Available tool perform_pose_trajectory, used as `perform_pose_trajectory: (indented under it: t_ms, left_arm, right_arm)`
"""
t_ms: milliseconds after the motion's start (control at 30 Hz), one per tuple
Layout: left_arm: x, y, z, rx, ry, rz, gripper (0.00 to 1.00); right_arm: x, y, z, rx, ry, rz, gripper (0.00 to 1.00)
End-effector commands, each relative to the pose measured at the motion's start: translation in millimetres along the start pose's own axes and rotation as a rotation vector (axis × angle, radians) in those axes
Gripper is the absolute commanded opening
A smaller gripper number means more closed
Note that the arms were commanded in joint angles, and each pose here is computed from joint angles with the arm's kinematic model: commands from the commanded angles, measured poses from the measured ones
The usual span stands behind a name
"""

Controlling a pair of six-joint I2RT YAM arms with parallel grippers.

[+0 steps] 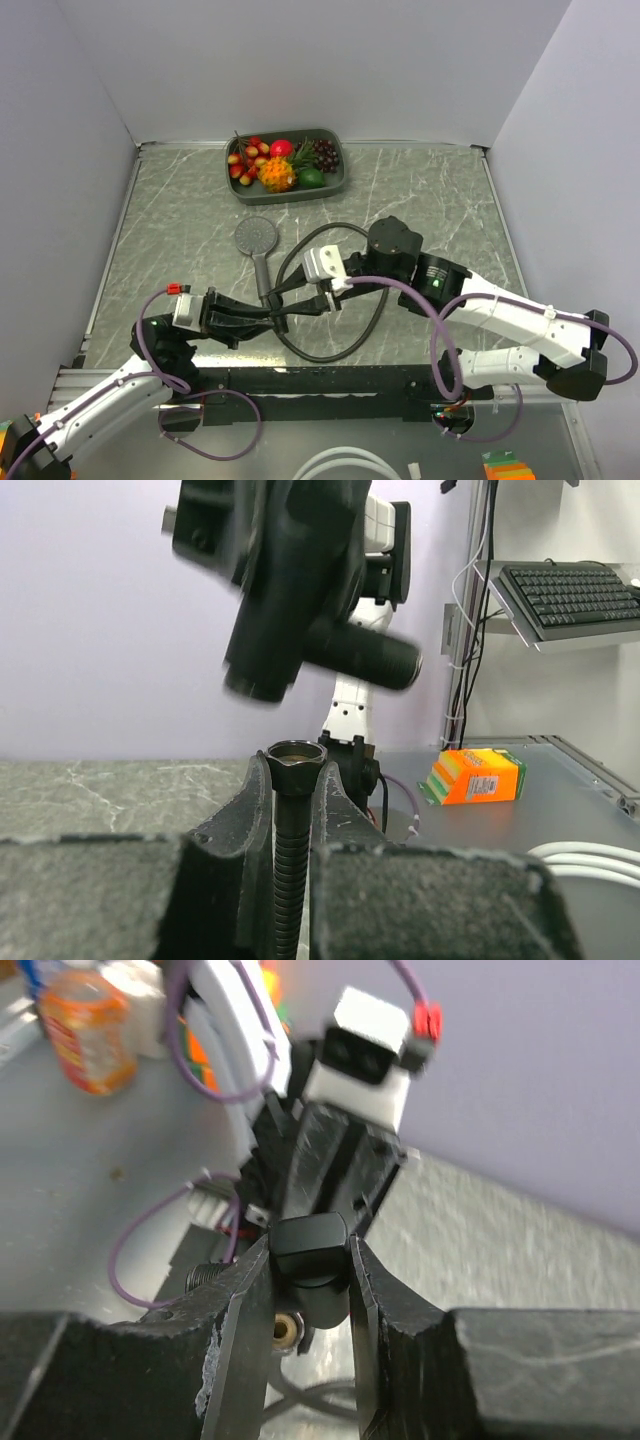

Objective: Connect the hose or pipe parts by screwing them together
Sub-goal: Install the adaptor on the pipeline.

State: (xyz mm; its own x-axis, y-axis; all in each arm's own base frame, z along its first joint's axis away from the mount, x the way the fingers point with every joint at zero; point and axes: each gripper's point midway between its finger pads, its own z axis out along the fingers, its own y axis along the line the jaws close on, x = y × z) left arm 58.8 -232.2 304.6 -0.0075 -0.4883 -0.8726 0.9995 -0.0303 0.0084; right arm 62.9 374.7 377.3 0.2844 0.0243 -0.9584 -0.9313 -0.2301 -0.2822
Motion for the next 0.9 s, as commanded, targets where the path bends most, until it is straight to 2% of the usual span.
perform_pose_trajectory:
  t_ms: [0, 133, 333, 867]
  left_arm:
    - [-18, -7, 2, 0.022, -0.065, 0.044, 0.02]
    - [-20, -8, 2, 0.026, -0.073, 0.033, 0.02]
    - [-25, -10, 2, 0.027, -0.092, 0.036, 0.02]
    - [-30, -11, 1, 0.026, -0.108, 0.045, 0.02]
  right_arm:
    - [-56, 13, -11, -0.129, -0.152, -0.121, 0.00]
    - [-65, 20, -20, -0.225, -0.167, -0.083, 0.00]
    - [-49, 29, -15, -0.375, -0.130, -0.010, 0.00]
    - [-33, 24, -13, -0.486, -0.180, 0.075, 0.00]
